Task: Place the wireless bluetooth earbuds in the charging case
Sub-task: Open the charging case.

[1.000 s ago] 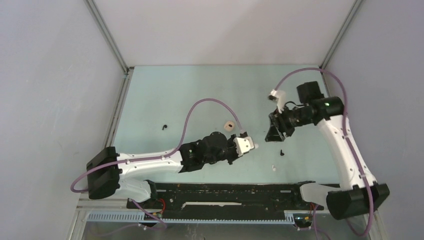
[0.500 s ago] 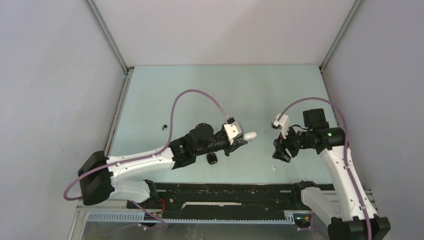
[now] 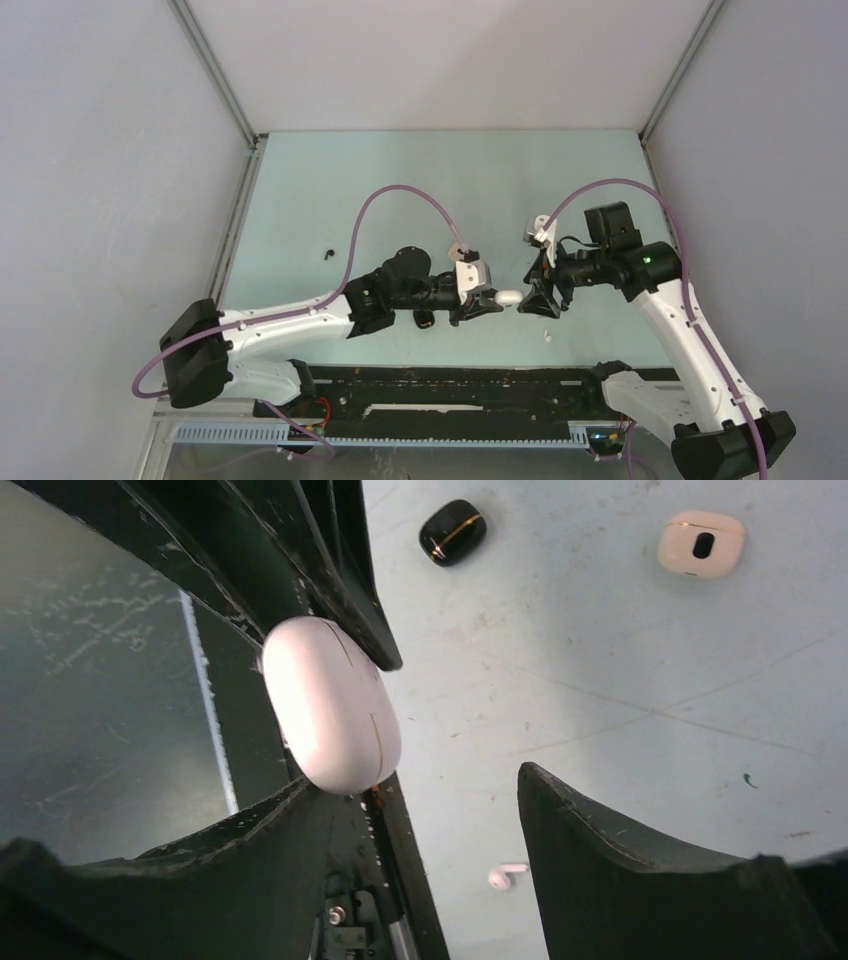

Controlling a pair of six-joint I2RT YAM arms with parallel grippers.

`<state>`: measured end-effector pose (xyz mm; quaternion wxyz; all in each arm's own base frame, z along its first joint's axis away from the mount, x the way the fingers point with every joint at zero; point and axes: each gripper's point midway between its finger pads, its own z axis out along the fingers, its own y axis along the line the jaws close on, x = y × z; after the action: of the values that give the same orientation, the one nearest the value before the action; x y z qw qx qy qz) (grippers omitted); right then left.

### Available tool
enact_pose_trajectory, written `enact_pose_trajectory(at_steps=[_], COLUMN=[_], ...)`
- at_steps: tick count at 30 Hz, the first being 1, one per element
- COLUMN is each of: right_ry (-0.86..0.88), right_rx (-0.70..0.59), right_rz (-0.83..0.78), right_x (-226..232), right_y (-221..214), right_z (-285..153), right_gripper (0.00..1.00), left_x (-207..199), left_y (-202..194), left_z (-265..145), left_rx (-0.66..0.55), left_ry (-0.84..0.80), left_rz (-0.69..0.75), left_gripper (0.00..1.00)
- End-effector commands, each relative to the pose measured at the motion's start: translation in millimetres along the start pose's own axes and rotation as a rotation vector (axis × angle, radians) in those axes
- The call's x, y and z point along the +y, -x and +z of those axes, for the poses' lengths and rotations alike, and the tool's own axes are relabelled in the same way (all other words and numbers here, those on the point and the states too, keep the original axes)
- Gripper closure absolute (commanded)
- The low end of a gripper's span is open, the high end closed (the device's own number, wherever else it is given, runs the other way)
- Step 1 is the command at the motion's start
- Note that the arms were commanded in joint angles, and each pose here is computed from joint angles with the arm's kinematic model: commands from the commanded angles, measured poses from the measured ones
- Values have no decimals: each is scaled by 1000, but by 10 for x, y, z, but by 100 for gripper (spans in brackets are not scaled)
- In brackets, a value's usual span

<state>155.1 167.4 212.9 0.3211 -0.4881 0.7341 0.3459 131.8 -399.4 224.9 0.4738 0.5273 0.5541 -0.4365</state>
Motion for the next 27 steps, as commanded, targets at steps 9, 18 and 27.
enact_pose_trajectory(at_steps=[9,18,27], right_ry=[156,169,-112], right_rx=[-160,-231,-83], right_rz=[105,94,-84], right_x=[152,266,-16], right_y=[553,732,237], right_z=[-75,-336,-617], right_gripper=[31,31,31], left_x=[-236,-152,117], left_y=[44,48,203], left_z=[25,45,6], left_rx=[-13,-8,-53], left_ry=[-111,-58,71], left_rz=[81,46,-46], left_gripper=[100,100,100])
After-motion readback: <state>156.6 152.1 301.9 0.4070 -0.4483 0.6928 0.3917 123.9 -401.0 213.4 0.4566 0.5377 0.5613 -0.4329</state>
